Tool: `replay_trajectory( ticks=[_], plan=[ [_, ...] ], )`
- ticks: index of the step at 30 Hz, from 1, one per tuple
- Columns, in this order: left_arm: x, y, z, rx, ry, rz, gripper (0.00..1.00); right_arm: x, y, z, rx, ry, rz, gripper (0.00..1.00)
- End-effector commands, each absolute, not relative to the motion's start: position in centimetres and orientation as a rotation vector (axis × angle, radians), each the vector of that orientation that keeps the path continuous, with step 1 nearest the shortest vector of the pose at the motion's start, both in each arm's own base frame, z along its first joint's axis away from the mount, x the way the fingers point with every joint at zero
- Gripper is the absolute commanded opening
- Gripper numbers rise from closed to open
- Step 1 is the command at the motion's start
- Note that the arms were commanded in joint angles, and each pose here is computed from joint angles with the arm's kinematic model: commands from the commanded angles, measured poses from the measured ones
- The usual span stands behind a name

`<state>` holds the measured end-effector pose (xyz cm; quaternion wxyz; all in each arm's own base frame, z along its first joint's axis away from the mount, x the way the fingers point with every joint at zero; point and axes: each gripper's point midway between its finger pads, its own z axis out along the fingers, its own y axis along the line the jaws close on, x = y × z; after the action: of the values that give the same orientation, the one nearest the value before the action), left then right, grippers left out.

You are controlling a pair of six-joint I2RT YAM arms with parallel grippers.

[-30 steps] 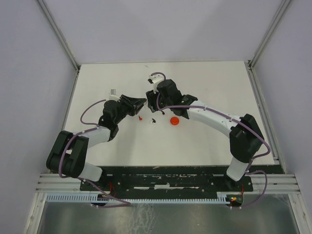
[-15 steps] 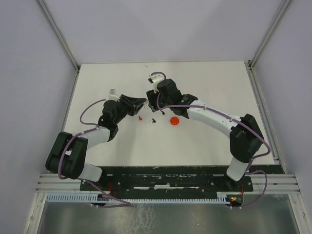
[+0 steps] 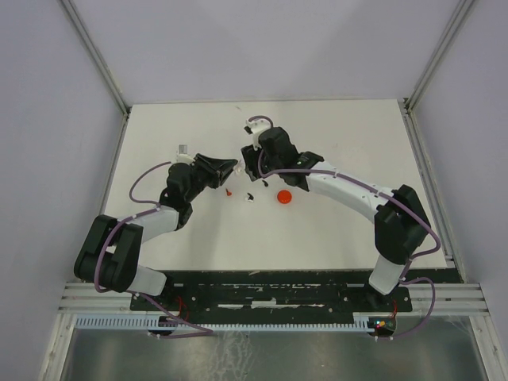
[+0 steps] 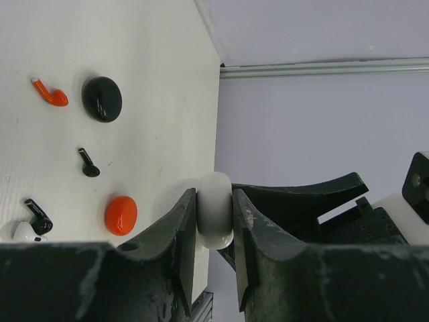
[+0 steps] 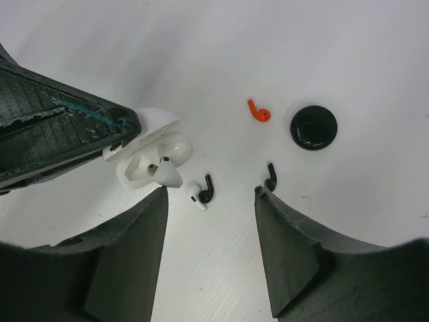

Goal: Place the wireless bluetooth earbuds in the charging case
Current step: Adjust the earbud with the charging case.

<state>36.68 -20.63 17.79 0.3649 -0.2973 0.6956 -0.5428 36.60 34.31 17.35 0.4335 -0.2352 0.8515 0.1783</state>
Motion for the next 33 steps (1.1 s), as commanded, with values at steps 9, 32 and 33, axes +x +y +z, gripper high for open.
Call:
replay_trajectory(
  ticks=[9,32,33],
  plan=[
    [36.5,-20.9,20.3,-0.662,1.727,-1.422,0.03,38.8,33.9,19.4,-0.525,2.059,0.424,0.63],
    [36.4,-21.1,20.1,-0.664,1.729,-1.435,0.03,39.5,34.6,19.9,-0.534,2.045,0.441,0.62],
    [36.4,-21.1,20.2,-0.664,1.728,-1.437,0.03,39.5,34.6,20.0,-0.535,2.043,0.442,0.62]
  ],
)
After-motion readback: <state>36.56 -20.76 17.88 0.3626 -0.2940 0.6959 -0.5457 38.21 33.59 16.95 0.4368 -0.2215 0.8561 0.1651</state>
